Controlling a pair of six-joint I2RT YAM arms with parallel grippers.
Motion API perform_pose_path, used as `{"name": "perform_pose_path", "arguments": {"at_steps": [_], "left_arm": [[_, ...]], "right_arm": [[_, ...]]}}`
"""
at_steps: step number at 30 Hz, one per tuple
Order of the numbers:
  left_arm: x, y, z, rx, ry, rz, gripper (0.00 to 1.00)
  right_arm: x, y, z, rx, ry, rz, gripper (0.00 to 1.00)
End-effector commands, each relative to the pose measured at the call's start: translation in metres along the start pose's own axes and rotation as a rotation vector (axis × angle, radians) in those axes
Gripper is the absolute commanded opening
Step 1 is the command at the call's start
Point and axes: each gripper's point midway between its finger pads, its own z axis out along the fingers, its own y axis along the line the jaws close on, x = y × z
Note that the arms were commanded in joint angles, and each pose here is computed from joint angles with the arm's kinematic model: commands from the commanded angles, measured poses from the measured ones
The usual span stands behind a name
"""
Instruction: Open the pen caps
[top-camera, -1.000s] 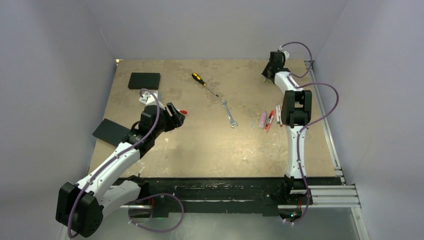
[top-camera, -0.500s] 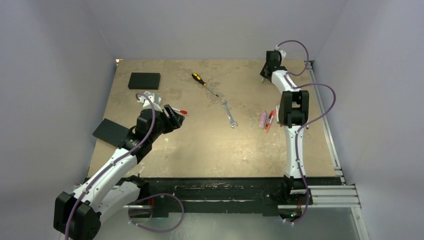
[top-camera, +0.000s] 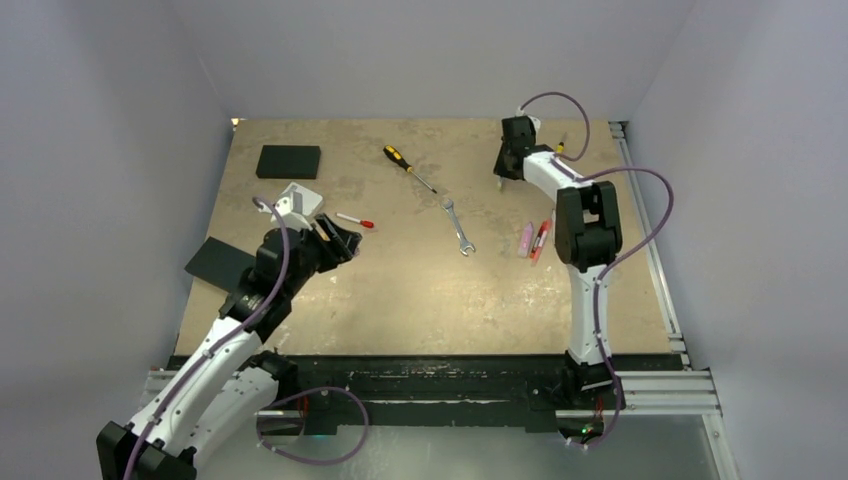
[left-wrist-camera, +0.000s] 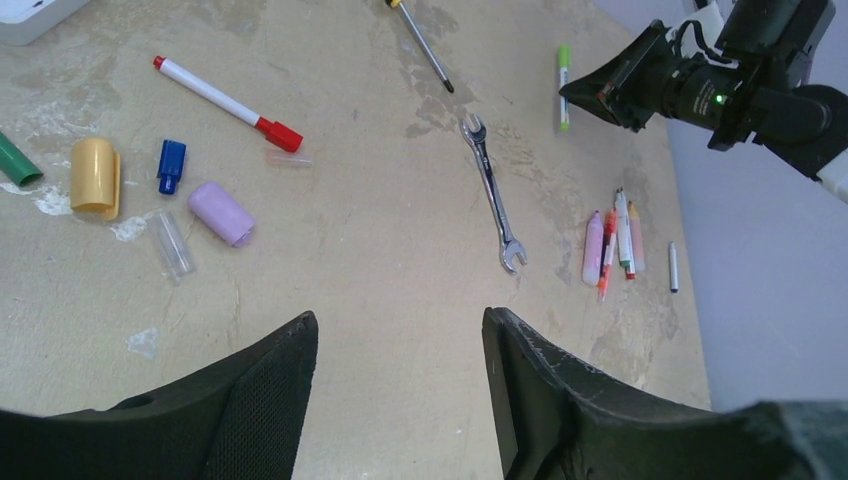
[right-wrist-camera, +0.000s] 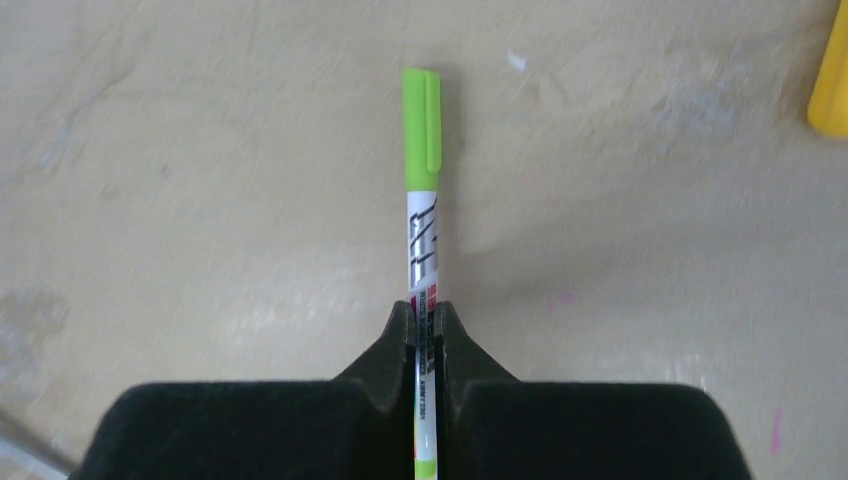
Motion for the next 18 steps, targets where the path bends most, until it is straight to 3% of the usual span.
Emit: {"name": "perform_pose_path", "arguments": {"at_steps": [1,7,12,18], "left_arm": [[-0.017,-0.011,-0.016,0.03,-0.058,-0.024,0.6],[-0.04,-0.035,-0.023,0.138,-0.148,-0.03,0.63],[-0.054,-0.068,-0.022,0.314,-0.213,-0.062,0.65],[-0.059,-0.115,-0.031,0.57,-0.215,-0.086,0.78]], "right_arm": [[-0.041,0.017,-0.069,-0.108,-0.103,0.068,0.0],[-0.029,0.044,-0.157,-0.333,-0.196,0.096,0.0],[0.008,0.072,-0.23,-0.559,-0.239,0.056,0.0],[0.045,0.109,-0.347,-1.024,-0.327,-0.077,0.0]]}}
